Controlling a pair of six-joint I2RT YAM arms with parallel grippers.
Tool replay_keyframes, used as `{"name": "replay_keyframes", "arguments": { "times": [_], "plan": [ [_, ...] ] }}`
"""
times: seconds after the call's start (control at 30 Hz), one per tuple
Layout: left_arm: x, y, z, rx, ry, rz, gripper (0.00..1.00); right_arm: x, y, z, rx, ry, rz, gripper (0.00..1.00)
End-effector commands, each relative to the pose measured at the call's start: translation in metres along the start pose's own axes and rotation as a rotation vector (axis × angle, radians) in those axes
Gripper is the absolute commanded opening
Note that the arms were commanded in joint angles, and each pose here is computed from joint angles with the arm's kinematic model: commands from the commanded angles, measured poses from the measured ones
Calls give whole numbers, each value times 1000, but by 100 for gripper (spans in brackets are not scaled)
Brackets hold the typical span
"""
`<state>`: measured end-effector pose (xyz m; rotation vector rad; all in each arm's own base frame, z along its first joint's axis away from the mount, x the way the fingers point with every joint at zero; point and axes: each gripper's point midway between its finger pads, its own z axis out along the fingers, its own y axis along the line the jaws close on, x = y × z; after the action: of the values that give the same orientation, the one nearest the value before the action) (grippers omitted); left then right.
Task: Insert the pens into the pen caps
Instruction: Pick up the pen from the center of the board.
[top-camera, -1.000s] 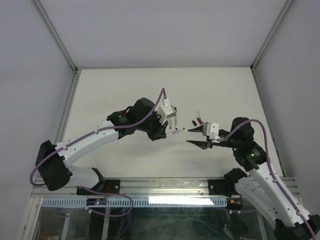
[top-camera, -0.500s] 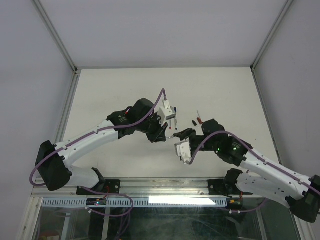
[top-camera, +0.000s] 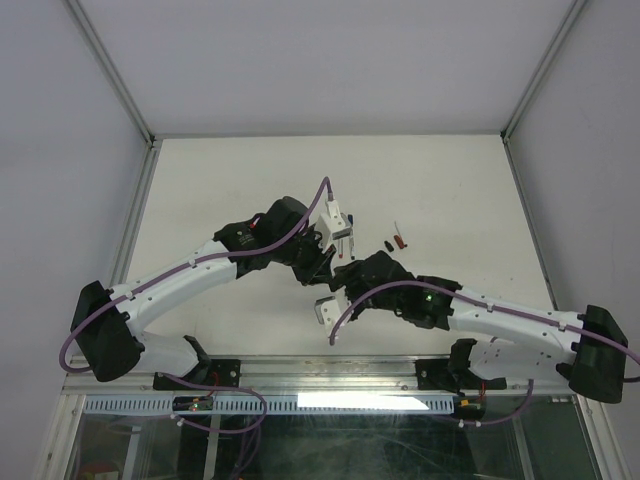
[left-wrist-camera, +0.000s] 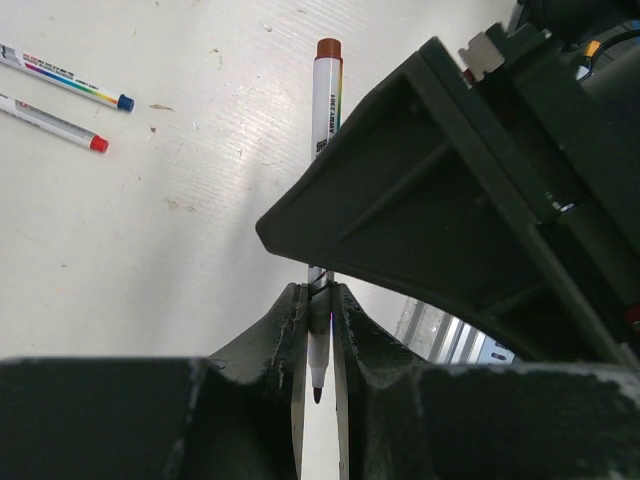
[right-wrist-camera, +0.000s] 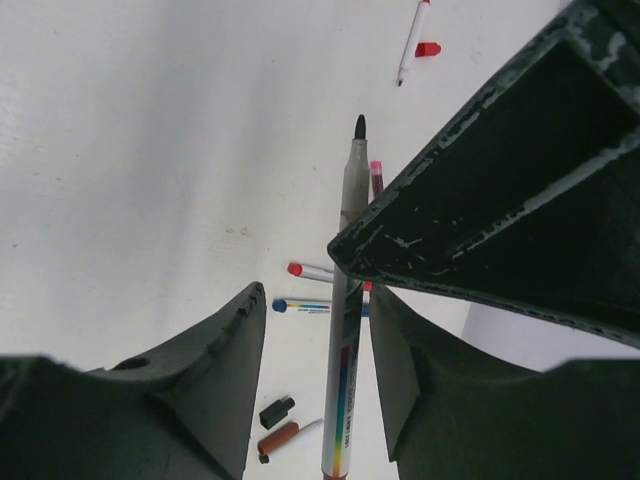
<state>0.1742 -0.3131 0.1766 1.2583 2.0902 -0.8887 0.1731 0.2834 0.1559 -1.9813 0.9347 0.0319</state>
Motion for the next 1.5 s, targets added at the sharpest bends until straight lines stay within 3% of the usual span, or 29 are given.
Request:
{"name": "replay_keyframes", "arguments": {
  "times": [0.0, 0.13, 0.43, 0.53, 0.73, 0.87, 0.97, 1.2, 1.33, 1.47],
  "plan": [
    [-15, -8, -3, 37, -47, 6, 13, -5, -44, -5, 148, 62, -39, 46],
    [-14, -9, -2, 41, -44, 5, 13, -6, -44, -2, 155, 70, -41, 35],
    [-16, -10, -4, 46, -51, 4, 13, -7, -46, -1, 167, 78, -37, 0],
    [-18, -10, -6, 40, -59, 6, 15, -8, -46, -1, 165, 73, -30, 0],
    [-32, -2, -20, -22, -125, -9, 41, -6, -35, -6, 156, 61, 25, 0],
    [-43, 10, -41, -99, -222, -30, 49, -3, -22, -14, 172, 33, 109, 0],
    [-54, 22, -62, -152, -313, -64, 52, -6, -20, -22, 237, -25, 265, 0],
    [-59, 58, -98, -376, -493, -208, 61, -6, -30, -37, 495, -192, 880, 0],
    [-54, 68, -95, -416, -513, -274, 63, 2, -35, -38, 610, -252, 1207, 0],
    [-45, 73, -77, -400, -457, -307, 59, 16, -41, -37, 711, -282, 1523, 0]
  ]
}}
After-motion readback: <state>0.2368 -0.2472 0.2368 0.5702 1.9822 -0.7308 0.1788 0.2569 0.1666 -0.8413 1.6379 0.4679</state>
